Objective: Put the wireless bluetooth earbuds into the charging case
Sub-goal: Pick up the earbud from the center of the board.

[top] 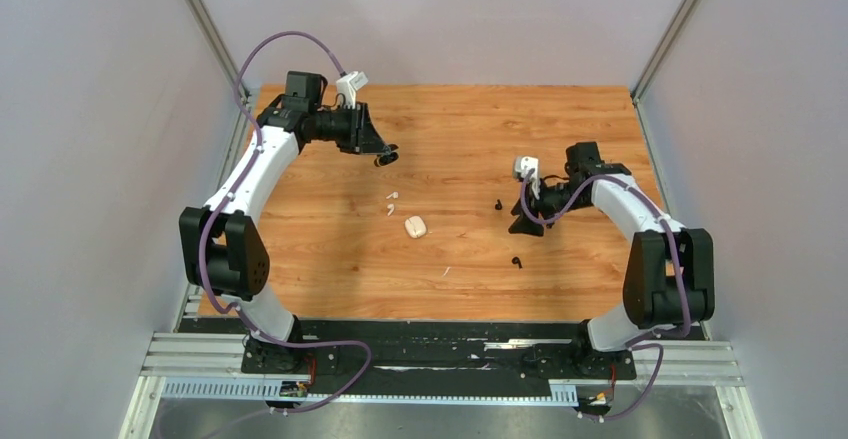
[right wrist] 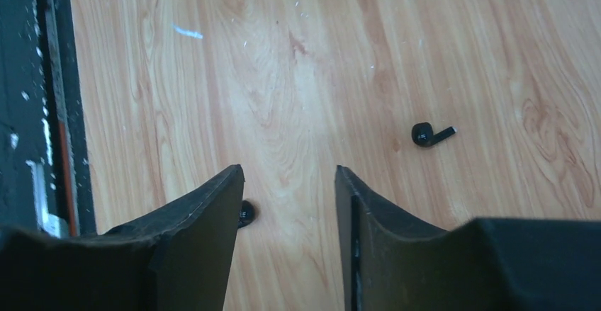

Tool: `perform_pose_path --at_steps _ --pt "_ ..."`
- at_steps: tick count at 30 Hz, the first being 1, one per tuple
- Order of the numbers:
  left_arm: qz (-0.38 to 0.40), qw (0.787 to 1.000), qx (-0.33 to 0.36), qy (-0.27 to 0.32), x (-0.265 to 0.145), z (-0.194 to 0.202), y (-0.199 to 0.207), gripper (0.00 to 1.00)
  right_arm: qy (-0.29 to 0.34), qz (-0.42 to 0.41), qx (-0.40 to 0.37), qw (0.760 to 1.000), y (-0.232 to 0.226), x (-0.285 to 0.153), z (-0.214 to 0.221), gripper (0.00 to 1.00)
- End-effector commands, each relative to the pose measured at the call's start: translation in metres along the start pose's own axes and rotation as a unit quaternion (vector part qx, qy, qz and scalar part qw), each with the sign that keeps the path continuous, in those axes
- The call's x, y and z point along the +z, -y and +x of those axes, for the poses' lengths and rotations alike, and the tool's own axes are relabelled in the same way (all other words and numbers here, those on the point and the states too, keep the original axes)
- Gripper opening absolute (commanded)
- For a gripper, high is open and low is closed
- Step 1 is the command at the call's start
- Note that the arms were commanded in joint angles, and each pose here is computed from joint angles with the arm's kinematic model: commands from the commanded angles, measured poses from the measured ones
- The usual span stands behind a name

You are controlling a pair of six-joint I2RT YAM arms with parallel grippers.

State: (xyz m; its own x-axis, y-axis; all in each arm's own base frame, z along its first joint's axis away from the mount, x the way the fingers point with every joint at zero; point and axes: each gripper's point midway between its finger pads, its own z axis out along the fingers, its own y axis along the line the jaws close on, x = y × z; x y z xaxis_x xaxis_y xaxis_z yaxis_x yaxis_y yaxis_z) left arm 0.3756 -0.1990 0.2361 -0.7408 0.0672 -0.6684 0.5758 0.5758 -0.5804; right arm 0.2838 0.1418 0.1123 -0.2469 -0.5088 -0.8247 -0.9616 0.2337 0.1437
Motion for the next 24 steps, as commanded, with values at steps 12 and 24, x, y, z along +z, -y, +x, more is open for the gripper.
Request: perform_pose_path --at_steps 12,24 --pt "0.004 0.998 0.058 -0.023 -0.012 0.014 0.005 0.00 -0.083 -0.064 -0.224 0.969 -0.001 0.020 0.074 0.49" --pt "0.001 0.998 0.054 -0.020 -0.012 0.016 0.005 0.00 -0.097 -0.096 -0.210 0.968 -0.027 0.024 0.084 0.39"
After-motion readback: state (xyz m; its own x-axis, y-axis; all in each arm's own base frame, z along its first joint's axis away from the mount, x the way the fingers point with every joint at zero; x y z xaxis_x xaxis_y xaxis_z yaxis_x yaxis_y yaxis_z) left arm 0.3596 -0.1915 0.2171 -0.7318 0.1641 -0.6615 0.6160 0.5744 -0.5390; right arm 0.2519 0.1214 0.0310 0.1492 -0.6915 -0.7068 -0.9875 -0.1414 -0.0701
